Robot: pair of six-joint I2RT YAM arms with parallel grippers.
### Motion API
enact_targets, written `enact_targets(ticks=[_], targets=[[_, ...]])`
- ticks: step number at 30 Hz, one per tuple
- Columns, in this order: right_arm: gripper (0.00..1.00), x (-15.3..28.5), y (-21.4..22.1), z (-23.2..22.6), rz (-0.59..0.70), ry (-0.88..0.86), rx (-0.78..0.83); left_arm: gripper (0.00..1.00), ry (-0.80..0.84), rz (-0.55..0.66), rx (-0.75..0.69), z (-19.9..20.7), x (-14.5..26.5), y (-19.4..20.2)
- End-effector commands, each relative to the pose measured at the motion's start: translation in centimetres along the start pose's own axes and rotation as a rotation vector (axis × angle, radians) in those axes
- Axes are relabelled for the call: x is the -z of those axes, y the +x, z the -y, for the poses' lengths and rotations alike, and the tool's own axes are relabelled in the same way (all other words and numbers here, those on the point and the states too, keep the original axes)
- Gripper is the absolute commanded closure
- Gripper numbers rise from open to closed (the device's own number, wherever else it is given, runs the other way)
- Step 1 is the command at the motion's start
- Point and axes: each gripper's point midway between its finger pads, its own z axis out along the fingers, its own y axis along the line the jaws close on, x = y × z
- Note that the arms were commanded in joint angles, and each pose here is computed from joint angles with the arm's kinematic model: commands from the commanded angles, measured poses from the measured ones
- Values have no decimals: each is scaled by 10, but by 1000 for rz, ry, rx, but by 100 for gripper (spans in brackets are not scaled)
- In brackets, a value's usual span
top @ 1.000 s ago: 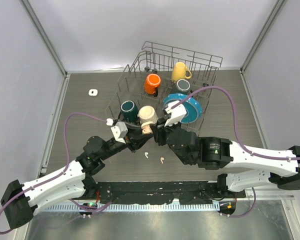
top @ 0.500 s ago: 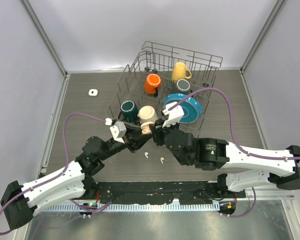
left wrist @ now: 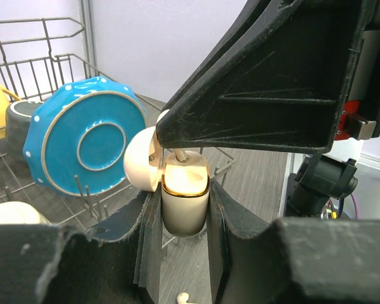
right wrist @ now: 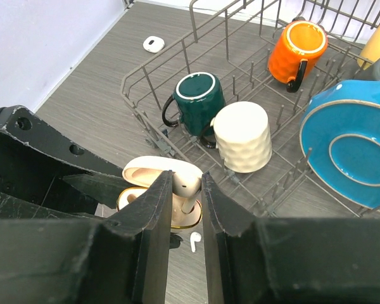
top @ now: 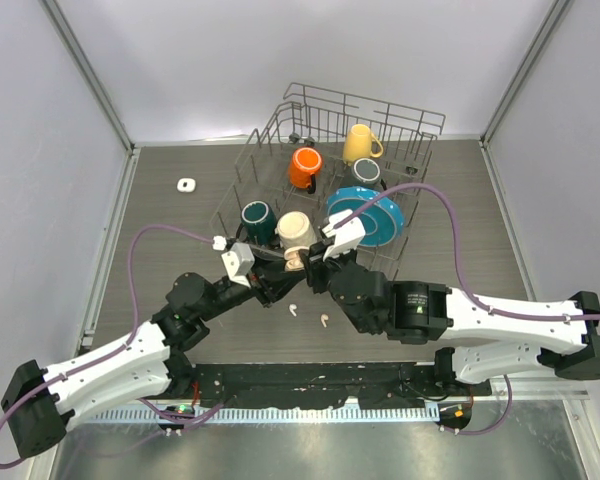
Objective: Insert the wireless bluetooth earbuds into the charging case
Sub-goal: Place the earbud in the charging case.
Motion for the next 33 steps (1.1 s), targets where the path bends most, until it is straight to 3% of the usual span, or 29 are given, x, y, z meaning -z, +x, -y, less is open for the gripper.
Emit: enact_targets(ticks=[1, 33], targets=[[99, 3, -6, 1, 32, -13, -17, 100, 30, 139, -14, 8, -6, -45], [99, 7, 3, -6, 4, -93, 21, 100, -76, 207, 7, -11, -9, -52]])
